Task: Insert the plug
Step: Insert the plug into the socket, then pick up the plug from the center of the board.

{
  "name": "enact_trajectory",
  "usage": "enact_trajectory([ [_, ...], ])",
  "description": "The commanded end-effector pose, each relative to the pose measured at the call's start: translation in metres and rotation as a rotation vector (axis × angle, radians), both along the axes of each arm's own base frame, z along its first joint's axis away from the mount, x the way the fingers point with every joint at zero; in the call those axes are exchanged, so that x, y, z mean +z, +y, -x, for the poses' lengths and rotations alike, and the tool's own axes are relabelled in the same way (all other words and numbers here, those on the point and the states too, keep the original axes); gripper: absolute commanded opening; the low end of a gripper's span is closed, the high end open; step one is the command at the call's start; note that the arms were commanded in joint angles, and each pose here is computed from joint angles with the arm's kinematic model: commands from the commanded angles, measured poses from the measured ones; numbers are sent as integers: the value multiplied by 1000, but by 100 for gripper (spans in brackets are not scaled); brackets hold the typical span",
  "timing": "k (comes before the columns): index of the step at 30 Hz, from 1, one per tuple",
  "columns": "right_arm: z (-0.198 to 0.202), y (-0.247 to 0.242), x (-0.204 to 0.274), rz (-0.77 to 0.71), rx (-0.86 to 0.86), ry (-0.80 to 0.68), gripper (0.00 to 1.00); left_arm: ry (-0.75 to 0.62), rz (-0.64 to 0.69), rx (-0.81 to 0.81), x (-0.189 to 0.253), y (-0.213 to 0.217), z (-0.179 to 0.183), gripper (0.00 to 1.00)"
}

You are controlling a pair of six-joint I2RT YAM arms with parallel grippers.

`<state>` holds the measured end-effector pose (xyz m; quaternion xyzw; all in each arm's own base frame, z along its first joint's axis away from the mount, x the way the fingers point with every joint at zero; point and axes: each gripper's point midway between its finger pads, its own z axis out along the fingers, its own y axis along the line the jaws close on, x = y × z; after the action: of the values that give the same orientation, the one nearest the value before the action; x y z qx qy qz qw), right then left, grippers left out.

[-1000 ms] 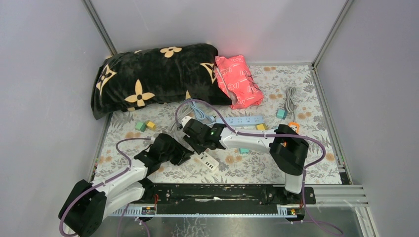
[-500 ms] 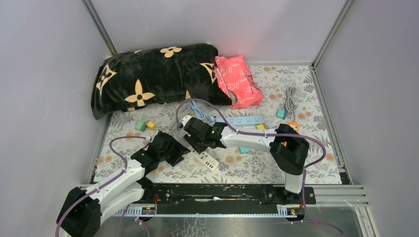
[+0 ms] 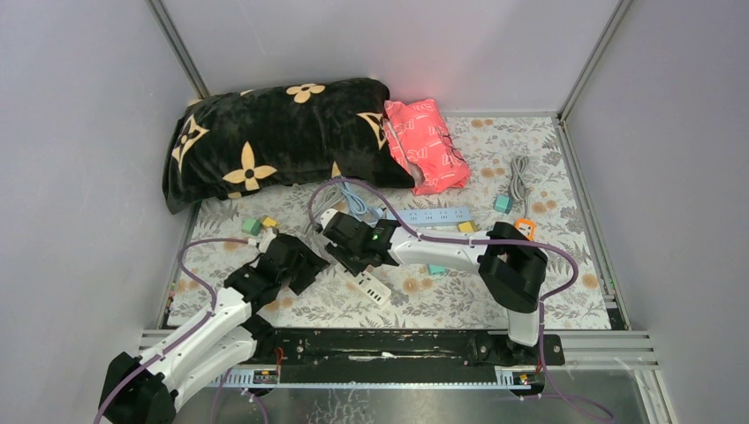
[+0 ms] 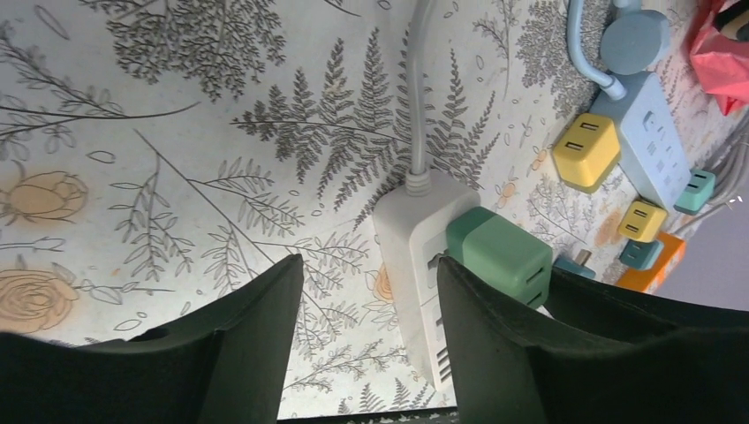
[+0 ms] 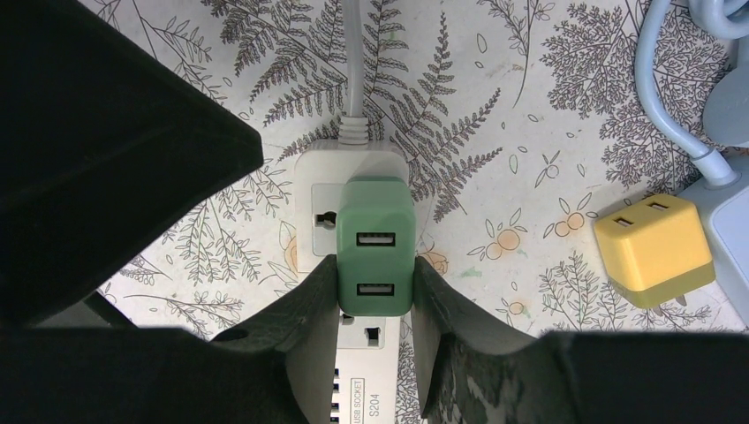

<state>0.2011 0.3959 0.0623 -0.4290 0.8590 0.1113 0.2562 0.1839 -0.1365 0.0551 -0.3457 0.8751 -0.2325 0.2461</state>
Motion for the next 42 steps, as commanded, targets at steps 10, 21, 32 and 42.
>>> enact_trajectory([
  [10, 1, -6, 40, -12, 8, -45, 37, -43, -125, 63, 12, 27, -8, 73],
  [21, 0, -16, 83, -131, -8, -117, 99, -58, -172, 80, 24, 40, -21, 83],
  [32, -23, -63, 122, -289, -153, -276, 99, -28, -244, 160, 34, 78, -46, 87],
  [42, -30, -99, 109, -440, -280, -392, 99, 61, -287, 250, 29, 116, -72, 86],
])
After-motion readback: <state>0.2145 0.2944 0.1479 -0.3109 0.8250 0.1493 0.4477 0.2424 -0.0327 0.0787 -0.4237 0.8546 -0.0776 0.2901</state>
